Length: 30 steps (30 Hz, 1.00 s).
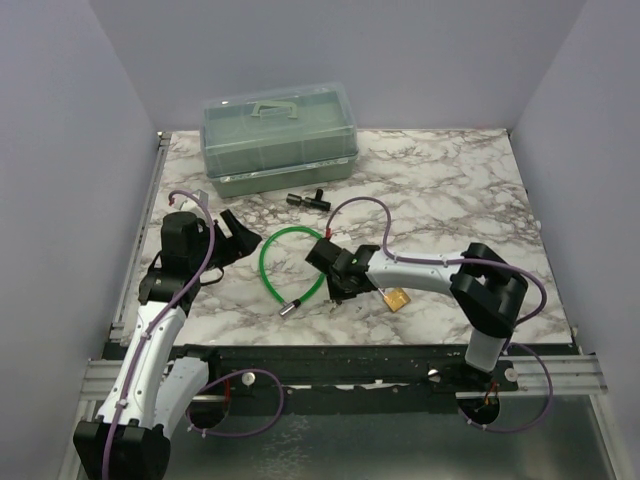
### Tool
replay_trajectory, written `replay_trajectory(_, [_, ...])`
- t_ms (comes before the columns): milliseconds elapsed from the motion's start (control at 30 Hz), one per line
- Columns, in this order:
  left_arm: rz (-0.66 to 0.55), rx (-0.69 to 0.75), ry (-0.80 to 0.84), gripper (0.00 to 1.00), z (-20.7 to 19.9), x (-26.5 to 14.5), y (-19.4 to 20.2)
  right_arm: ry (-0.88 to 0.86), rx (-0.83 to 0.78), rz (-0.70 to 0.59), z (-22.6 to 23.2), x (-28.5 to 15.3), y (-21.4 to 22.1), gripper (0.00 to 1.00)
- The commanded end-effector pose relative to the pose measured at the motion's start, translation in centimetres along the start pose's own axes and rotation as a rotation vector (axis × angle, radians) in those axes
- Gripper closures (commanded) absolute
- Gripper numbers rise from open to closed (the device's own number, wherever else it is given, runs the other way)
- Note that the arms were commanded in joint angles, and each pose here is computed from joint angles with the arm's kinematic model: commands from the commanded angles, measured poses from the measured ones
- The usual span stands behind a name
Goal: Unlock with the key
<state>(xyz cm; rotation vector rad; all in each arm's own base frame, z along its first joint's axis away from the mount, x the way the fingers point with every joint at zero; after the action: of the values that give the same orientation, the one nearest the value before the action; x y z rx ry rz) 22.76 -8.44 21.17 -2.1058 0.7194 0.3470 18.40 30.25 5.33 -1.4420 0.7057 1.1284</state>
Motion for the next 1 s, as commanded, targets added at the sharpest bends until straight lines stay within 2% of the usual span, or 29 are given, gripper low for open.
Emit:
replay_trajectory(0, [-0.033, 0.023, -0.011, 0.22, -0.1, -0.4, -0.7, 0.156, -0.047, 0.131, -2.7, 2.4, 4.2, 0.95])
replay_trajectory(67, [-0.034, 0.023, -0.011, 0.22, -0.1, -0.5, -0.7, 0.153, -0.044, 0.122, -2.7, 2.3, 4.1, 1.00])
replay_trajectory(333, [-0.037, 0.016, 0.011, 0.22, -0.6, -0.8, -0.7, 0.063, -0.018, 0.026, -1.7, 0.0, 2.2, 1.00])
replay_trajectory(967, [0.036, -0.135, 0.258, 0.26, -4.1, -0.5, 0.4, -0.213, 0.140, -0.285, 0.8, -6.5, -3.2, 1.00])
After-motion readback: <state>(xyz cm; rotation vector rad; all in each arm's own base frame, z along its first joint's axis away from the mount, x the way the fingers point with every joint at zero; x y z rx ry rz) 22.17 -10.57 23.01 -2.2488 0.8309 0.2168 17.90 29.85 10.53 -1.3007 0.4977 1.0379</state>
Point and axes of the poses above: each gripper's point midway between its finger pads, its own x axis out along the fingers, its own z axis along the line the jaws close on, y = z × x, the point moved 4 cm from there along -x, back along the fingers
